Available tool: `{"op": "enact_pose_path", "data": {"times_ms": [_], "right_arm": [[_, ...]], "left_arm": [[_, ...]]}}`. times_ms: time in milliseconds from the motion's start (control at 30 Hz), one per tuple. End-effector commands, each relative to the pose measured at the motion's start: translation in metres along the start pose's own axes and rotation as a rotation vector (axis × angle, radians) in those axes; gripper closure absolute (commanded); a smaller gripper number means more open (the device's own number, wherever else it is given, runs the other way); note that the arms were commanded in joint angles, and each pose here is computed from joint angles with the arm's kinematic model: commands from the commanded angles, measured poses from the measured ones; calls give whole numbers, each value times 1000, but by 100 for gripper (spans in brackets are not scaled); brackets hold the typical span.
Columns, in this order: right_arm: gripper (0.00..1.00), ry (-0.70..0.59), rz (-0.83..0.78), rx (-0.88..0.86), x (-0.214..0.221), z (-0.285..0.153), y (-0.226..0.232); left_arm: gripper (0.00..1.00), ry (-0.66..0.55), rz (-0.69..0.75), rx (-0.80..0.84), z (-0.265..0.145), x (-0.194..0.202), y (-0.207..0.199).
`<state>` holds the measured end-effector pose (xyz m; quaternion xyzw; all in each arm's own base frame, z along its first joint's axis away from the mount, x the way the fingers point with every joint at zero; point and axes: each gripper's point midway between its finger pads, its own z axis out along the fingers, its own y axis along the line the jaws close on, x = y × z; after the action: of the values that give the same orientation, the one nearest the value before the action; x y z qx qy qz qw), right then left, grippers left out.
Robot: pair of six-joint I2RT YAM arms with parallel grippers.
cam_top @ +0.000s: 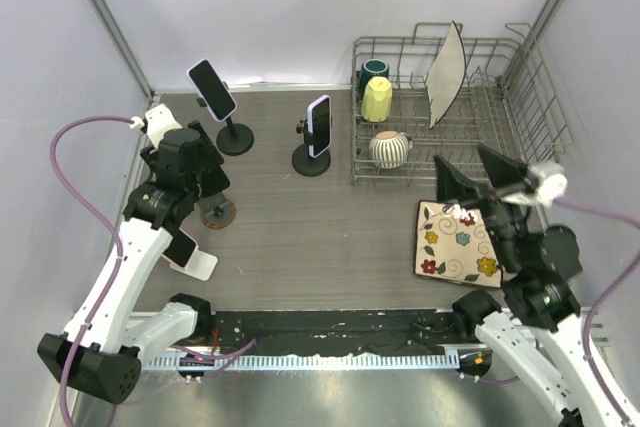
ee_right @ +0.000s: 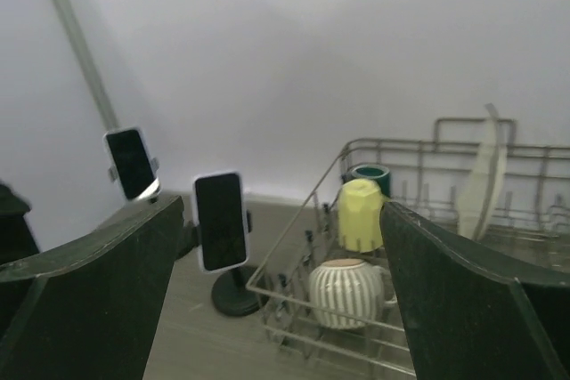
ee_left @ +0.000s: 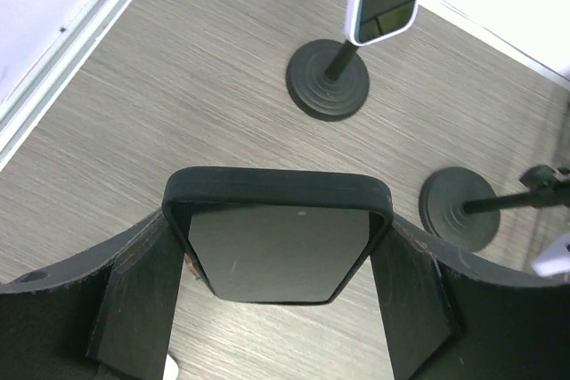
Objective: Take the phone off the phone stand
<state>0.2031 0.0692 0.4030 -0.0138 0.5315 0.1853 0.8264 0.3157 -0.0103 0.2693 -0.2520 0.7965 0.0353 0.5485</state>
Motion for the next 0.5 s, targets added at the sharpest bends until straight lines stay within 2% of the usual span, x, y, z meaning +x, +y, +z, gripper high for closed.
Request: {"op": "enact_pose_path", "data": {"times_ms": [0, 33, 133, 267, 400, 467], "right_arm": [[3, 328, 63, -244, 55, 23, 56], [2, 401, 83, -333, 68, 20, 72], [2, 573, 159, -429, 108, 29, 97], [2, 830, 311, -587, 172, 18, 130], [2, 965, 463, -658, 206, 8, 152], [2, 946, 473, -717, 213, 2, 171]], "left_arm": [[98, 1, -8, 132, -28, -20, -14], [99, 14, -5, 155, -31, -18, -17], [100, 72, -9, 238, -39, -8, -29], [100, 158, -49, 338, -49, 9, -46], [100, 239, -118, 450, -56, 28, -66], [100, 309, -146, 515, -58, 43, -80]]}}
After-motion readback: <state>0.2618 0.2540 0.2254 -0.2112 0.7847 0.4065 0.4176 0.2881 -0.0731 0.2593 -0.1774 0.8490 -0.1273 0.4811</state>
